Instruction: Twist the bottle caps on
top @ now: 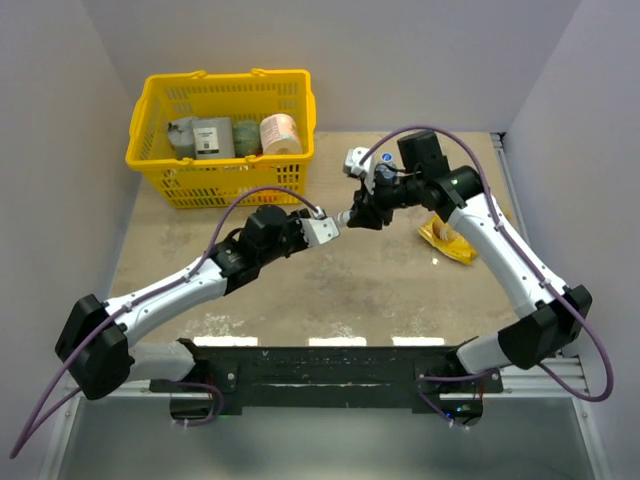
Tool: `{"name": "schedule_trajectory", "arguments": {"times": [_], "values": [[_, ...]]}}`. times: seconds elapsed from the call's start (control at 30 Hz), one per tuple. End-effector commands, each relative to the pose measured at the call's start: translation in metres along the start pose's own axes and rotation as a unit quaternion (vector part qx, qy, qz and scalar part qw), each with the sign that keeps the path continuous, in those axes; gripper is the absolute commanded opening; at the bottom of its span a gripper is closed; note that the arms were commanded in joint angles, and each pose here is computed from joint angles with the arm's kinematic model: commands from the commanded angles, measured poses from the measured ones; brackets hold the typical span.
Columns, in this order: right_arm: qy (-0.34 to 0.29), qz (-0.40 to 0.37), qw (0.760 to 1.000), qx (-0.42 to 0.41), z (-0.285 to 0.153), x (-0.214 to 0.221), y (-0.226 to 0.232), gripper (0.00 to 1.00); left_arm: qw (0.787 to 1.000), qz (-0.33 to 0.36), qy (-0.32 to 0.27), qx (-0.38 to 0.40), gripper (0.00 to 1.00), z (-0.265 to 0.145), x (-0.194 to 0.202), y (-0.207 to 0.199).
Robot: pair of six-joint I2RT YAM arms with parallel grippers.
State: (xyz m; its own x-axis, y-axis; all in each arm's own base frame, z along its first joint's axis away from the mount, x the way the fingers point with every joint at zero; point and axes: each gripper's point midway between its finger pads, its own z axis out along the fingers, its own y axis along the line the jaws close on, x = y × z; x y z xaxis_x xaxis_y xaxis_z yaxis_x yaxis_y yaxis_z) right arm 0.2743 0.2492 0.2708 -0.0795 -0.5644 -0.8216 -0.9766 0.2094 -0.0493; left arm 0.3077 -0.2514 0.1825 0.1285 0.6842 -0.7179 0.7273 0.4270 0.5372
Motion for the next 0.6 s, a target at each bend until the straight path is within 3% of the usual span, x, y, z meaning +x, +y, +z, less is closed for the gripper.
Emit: {"name": "schedule_trajectory", "arguments": {"times": [0.0, 0.17, 0.4, 0.57], "values": [[-0.02, 0.165, 0.986, 0.008, -0.003, 0.004, -0.012, 0.07, 0.982, -0.07, -0.143, -0.104, 0.0, -0.03, -0.078, 0.06], [-0.077, 0.144, 0.985, 0.047, -0.008, -0.016, -0.023, 0.09, 0.981, -0.098, -0.167, -0.008, 0.0, -0.027, -0.095, 0.029], [-0.113, 0.228, 0.966, 0.038, -0.002, -0.024, -0.019, 0.11, 0.979, -0.112, -0.17, -0.028, 0.0, -0.028, -0.101, 0.041], [-0.069, 0.314, 0.947, 0.0, 0.014, -0.01, -0.014, 0.1, 0.984, 0.005, -0.169, -0.063, 0.0, -0.026, -0.104, 0.051]]}}
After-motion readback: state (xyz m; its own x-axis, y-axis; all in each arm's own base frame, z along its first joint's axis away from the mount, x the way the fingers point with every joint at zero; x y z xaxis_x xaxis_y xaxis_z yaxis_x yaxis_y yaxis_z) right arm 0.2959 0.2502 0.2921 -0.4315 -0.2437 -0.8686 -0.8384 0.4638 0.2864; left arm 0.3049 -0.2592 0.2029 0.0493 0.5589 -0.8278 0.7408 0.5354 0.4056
